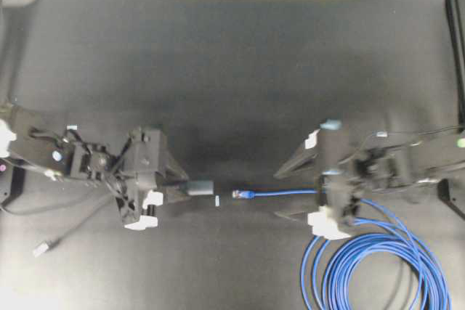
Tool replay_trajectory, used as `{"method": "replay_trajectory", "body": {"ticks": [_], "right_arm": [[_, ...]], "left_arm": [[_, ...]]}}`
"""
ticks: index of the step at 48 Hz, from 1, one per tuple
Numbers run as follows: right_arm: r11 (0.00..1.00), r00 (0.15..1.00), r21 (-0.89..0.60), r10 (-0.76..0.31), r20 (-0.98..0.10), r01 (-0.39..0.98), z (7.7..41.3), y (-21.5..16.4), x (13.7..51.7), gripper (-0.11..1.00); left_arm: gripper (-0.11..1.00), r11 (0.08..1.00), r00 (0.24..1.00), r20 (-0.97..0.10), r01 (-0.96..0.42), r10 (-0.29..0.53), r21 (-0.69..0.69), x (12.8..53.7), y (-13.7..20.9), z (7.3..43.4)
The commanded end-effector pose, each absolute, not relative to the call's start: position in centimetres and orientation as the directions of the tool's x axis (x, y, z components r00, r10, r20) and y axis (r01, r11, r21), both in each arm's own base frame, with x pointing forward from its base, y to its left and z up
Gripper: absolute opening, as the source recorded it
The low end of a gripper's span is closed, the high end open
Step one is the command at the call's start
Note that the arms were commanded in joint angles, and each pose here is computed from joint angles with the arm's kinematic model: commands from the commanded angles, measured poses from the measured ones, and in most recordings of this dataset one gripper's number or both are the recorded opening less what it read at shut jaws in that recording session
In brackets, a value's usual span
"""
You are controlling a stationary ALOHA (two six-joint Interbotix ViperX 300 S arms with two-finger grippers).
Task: Insert the LAN cable into the hub.
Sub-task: 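Grasp the blue LAN cable behind its plug with the right gripper, then lift both and push the cable plug leftward into the hub's port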
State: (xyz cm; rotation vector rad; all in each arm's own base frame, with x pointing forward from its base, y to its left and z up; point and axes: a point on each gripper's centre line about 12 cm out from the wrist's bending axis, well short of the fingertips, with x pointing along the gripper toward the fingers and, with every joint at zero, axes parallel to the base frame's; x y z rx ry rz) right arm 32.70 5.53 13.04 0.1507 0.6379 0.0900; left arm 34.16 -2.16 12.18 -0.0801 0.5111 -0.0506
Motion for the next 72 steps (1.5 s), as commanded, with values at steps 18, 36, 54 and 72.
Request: {"method": "replay_trajectory", "body": {"ticks": [18,36,54,72], "right_arm": [[0.987,0.795,0.162,0.111,-0.596,-0.016,8.6,5.5,36.8,0.79],[0.988,0.741,0.156,0.104,-0.664,0.001,5.9,5.6,36.9,0.49],[0.986,0.763,0.168,0.103,-0.638,0.007,8.9,5.4,37.7,0.13],[0.985,0.801,0.173,0.107,-0.59,-0.004,11.3,5.6,39.7,0.13]], "left_arm": [[0.28,0.996,0.848,-0.525,0.041,-0.076,-0.078,35.4,-2.8,14.3],[0.28,0.996,0.847,-0.526,0.042,-0.079,-0.081,35.4,-2.9,14.4],[0.28,0.996,0.811,-0.58,0.042,-0.077,-0.074,35.5,-3.1,14.4],[0.28,0.997,0.801,-0.595,0.041,-0.07,-0.061,36.5,-2.9,14.4]]}}
